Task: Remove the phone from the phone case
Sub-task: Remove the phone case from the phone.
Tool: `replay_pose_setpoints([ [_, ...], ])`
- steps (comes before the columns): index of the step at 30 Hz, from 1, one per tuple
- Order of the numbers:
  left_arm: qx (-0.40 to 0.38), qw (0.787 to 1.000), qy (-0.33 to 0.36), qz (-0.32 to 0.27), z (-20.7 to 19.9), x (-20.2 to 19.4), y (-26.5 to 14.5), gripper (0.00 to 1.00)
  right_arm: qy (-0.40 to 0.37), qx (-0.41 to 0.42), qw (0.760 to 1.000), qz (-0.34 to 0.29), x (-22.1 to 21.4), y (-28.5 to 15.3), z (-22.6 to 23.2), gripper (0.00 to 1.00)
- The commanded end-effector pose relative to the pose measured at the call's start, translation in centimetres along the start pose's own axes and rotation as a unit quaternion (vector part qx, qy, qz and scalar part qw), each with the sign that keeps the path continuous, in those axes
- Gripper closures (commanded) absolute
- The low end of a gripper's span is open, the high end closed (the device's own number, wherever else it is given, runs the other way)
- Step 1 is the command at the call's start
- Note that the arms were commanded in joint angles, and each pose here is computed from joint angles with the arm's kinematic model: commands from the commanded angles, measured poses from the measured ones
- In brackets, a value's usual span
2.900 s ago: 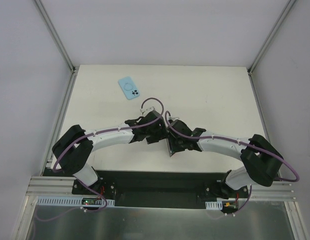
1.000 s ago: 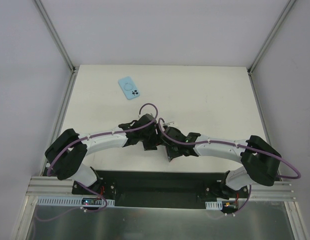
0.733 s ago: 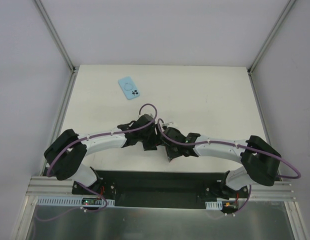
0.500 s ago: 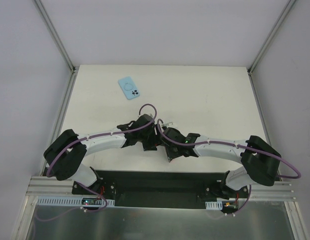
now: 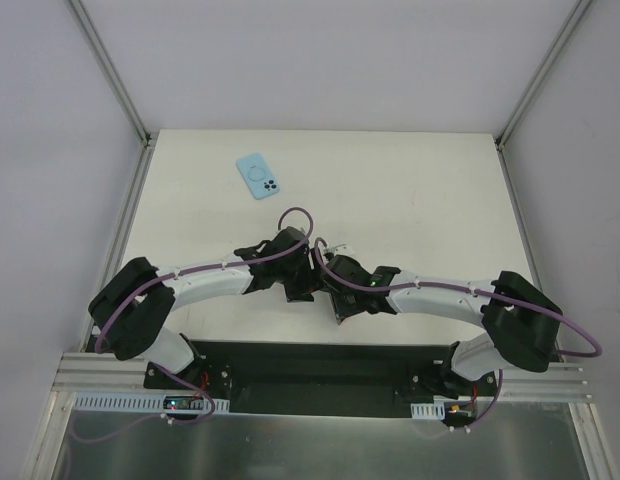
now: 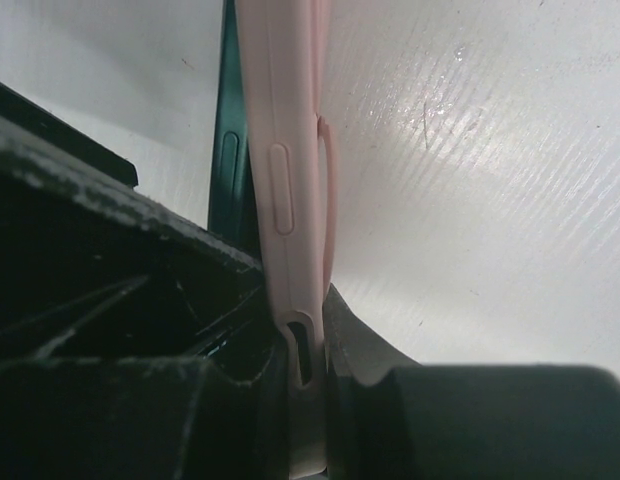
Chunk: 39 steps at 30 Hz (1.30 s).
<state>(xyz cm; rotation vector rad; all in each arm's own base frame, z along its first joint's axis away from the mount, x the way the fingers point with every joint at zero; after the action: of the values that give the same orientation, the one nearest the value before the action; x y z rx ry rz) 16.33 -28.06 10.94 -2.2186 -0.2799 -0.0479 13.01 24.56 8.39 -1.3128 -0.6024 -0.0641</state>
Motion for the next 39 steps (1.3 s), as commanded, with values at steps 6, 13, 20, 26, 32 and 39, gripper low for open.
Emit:
replay_pose_setpoints([
  [6, 0.02, 0.998, -0.024, 0.049, 1.1, -1.4, 0.6, 0.36, -0.04, 0.091, 0.995, -0.007, -0.1, 0.0, 3.8, 0.99],
  [13, 0.002, 0.997, -0.048, 0.054, 2.2, -1.1, 0.6, 0.36, -0.007, 0.106, 0.994, -0.011, -0.7, 1.2, 4.2, 0.98],
  [20, 0.006, 0.996, -0.065, 0.053, 3.9, -1.4, 0.1, 0.36, 0.034, 0.127, 0.991, -0.011, -1.2, 3.3, 5.7, 0.99],
  [26, 0.006, 0.996, -0.073, 0.051, 5.0, -1.5, -0.4, 0.36, 0.041, 0.15, 0.988, 0.0, -2.1, 5.2, 7.4, 0.99],
  [32, 0.011, 0.996, -0.078, 0.051, 5.8, -1.8, -0.6, 0.36, 0.05, 0.165, 0.985, 0.008, -2.8, 6.7, 8.0, 0.99],
  [39, 0.011, 0.996, -0.077, 0.045, 6.5, -1.6, -1.0, 0.36, 0.043, 0.181, 0.982, 0.018, -2.8, 6.9, 8.7, 0.99],
])
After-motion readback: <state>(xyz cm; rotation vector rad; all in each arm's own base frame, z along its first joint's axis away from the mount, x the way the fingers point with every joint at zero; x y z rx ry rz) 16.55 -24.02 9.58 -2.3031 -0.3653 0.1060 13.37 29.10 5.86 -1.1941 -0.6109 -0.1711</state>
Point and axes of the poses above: each gripper's point midway between its finger pads, its own y axis out along the fingers, its own z axis along the line the jaws close on, x = y × z, the point moved 6 cm from there along -y, back along the fingers, and after that the axes turned 2 degrees about y, right-handed, at the moved point
